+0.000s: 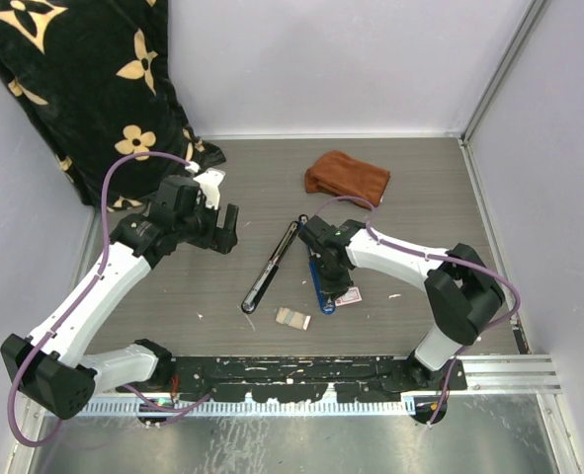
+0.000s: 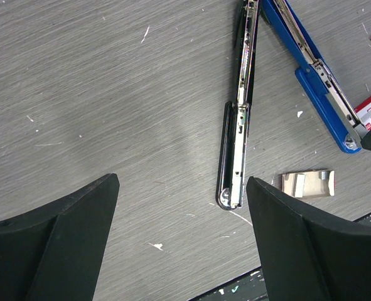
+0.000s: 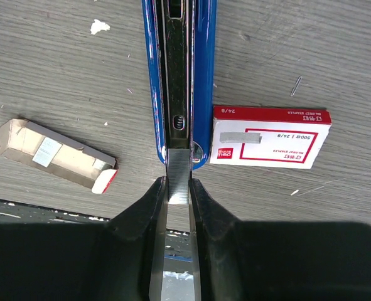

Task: Load the staples into the stapler
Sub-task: Install the staple into the stapler.

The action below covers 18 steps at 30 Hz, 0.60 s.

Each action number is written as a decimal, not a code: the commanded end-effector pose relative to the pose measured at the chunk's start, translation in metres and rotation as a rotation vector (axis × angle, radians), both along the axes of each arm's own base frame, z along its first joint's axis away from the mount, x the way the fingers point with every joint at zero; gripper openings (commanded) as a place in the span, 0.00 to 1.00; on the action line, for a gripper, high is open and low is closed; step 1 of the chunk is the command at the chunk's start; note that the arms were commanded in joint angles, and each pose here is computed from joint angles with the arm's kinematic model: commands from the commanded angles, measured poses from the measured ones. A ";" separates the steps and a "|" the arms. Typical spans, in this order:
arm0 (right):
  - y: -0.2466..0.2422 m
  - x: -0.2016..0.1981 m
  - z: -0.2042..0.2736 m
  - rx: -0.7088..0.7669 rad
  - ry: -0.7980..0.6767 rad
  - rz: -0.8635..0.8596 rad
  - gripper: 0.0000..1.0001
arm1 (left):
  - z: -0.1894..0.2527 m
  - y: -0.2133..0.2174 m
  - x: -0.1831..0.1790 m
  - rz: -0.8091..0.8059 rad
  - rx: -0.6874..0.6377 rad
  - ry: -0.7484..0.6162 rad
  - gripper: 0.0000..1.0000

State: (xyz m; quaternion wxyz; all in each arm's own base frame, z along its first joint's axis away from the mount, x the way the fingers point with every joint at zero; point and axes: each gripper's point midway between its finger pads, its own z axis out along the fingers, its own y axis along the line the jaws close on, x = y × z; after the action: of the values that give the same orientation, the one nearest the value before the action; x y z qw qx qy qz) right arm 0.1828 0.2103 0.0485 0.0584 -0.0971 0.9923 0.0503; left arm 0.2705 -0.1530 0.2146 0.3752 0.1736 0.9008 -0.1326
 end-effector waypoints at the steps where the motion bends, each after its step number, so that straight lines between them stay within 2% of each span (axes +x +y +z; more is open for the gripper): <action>1: 0.003 0.017 0.008 -0.007 -0.059 0.011 0.24 | 0.011 0.000 0.003 -0.009 0.001 -0.044 0.86; 18: 0.005 0.027 0.008 -0.029 -0.078 0.028 0.24 | 0.011 -0.002 0.001 -0.019 0.004 -0.047 0.86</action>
State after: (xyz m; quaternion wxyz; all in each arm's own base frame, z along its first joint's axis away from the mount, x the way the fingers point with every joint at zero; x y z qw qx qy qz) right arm 0.1943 0.2111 0.0489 0.0682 -0.1117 0.9908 0.0337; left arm 0.2688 -0.1541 0.2139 0.3739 0.1783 0.9009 -0.1298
